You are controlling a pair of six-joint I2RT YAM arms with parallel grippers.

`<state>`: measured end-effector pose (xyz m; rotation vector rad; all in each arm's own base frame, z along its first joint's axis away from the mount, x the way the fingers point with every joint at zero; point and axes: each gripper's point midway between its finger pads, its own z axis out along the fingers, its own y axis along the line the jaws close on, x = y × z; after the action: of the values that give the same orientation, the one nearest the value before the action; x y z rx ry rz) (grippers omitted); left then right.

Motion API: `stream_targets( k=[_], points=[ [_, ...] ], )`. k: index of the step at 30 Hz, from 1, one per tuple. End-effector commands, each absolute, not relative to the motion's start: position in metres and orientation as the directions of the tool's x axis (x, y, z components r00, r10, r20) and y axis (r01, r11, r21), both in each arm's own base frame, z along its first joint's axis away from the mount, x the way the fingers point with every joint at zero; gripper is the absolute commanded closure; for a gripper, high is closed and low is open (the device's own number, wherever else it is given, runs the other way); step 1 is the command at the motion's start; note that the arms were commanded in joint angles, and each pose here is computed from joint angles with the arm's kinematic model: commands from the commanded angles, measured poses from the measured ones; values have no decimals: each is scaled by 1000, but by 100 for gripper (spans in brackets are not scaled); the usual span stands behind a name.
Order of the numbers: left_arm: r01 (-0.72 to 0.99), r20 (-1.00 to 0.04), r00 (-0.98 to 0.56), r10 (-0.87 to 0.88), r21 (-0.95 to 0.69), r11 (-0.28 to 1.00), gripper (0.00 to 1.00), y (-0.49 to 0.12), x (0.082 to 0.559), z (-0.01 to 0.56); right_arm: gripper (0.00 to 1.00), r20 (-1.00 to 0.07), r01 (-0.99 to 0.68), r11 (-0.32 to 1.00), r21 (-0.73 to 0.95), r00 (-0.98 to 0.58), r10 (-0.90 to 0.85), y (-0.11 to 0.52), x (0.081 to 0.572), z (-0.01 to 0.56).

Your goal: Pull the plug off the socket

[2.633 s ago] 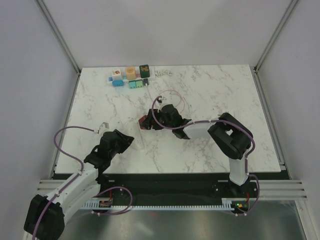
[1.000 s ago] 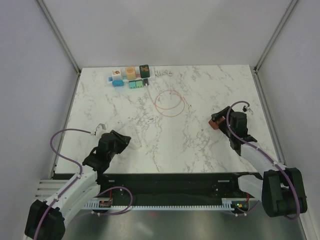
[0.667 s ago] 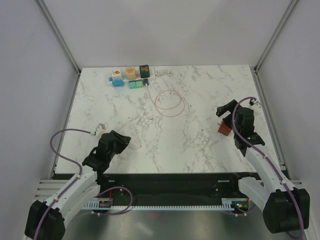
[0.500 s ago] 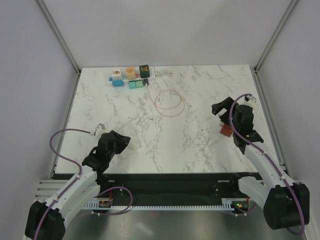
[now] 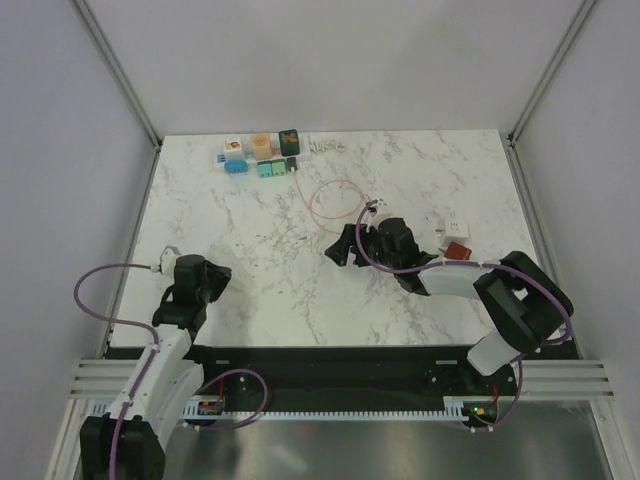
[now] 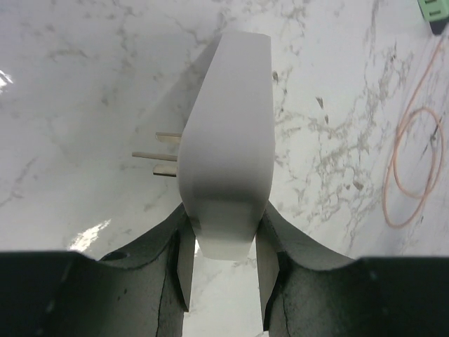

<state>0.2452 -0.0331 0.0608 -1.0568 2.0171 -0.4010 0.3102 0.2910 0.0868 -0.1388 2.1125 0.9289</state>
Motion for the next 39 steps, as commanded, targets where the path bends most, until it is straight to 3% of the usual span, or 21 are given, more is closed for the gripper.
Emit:
stream_targets(
  k=[1, 5, 12, 20, 22, 23, 24, 25, 29, 33, 39],
  points=[
    [-588, -558, -325, -764, -513, 625, 98, -4, 243, 69, 2, -780, -487, 667, 564, -578, 238, 308, 330, 123],
    [-619, -587, -292, -755, -486, 617, 98, 21, 252, 85, 2, -785, -495, 659, 567, -566, 250, 308, 329, 130],
    [-683, -491, -292, -820, -494, 539, 98, 38, 258, 71, 2, -772, -489, 649, 583, -583, 254, 310, 328, 125],
    [-757, -511, -221, -831, -448, 476, 96, 67, 245, 66, 2, -759, -495, 623, 606, -594, 266, 314, 326, 126],
    [-762, -513, -221, -829, -440, 475, 85, 69, 245, 66, 2, -753, -497, 612, 615, -601, 268, 316, 324, 126],
    [-770, -511, -222, -830, -431, 471, 67, 69, 243, 64, 2, -753, -507, 599, 620, -598, 274, 318, 324, 129],
    [-773, -508, -220, -833, -429, 466, 58, 70, 242, 63, 2, -746, -502, 594, 629, -606, 277, 318, 323, 127],
    [-781, -503, -209, -839, -431, 452, 40, 70, 241, 62, 2, -745, -504, 589, 632, -607, 279, 319, 322, 128],
    [-797, -503, -189, -843, -423, 431, 16, 73, 237, 64, 2, -743, -507, 583, 634, -608, 279, 320, 320, 128],
    [-800, -510, -195, -837, -410, 437, 1, 73, 233, 81, 2, -752, -505, 598, 622, -596, 280, 316, 322, 130],
    [-741, -535, -155, -830, -492, 456, 0, 67, 236, 141, 2, -750, -481, 621, 619, -597, 284, 312, 325, 123]
  ],
)
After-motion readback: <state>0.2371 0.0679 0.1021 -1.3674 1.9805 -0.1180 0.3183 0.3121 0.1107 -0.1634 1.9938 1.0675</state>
